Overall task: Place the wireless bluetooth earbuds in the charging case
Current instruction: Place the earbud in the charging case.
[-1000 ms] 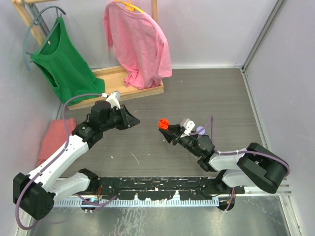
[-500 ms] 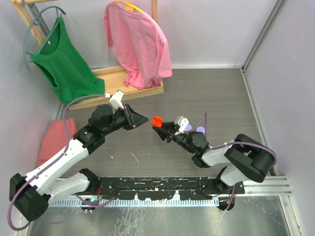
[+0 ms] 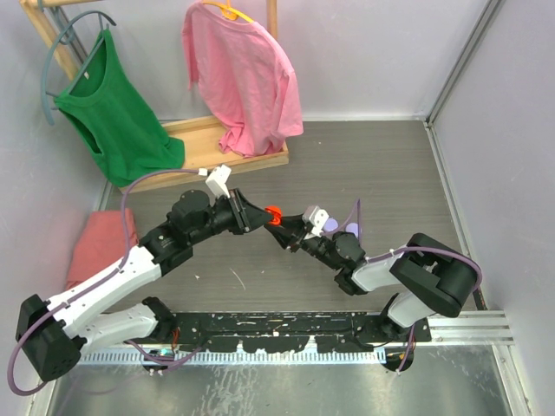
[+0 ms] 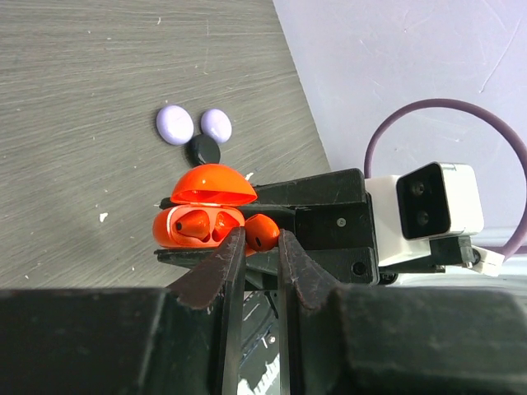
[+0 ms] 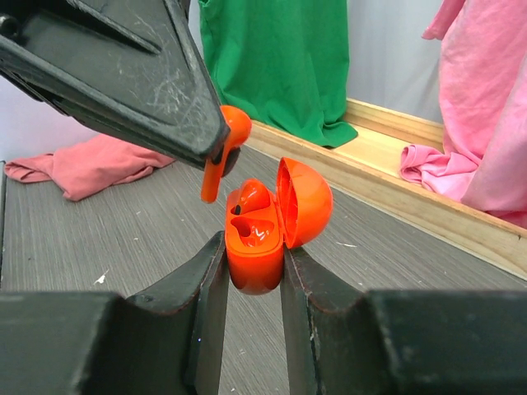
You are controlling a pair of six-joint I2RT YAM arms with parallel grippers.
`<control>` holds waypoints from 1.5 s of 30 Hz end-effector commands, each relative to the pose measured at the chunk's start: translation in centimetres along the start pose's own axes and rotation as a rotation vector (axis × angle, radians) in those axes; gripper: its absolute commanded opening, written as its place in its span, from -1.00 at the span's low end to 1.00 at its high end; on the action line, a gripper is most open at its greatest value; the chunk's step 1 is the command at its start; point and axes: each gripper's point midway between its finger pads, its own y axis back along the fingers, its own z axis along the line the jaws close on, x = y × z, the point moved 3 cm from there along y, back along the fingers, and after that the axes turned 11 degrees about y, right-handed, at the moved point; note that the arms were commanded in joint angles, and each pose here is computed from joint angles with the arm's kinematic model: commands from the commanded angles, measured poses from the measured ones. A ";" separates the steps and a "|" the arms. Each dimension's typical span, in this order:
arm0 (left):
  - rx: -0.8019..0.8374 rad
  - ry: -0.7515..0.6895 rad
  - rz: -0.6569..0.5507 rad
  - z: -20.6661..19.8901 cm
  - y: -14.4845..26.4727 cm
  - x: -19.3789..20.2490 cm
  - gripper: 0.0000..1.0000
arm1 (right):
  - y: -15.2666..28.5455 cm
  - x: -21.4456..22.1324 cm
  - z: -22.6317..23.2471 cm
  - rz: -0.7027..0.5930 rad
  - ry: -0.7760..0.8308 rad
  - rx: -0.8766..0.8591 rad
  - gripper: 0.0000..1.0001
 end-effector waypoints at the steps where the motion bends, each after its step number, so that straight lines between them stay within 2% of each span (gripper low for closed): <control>1: 0.057 -0.033 -0.049 -1.4 -0.6 -0.7 -0.79 | -1.0 -3.8 -0.3 -0.148 0.039 0.002 -0.98; 23: -0.012 -0.049 -0.174 0.1 -0.8 -0.7 -0.77 | -0.7 -4.7 -0.7 -0.168 0.066 0.026 -0.98; 45: -0.107 -0.001 -0.225 1.3 0.0 0.2 -0.69 | -0.5 -4.6 -1.6 -0.160 0.094 0.085 -0.98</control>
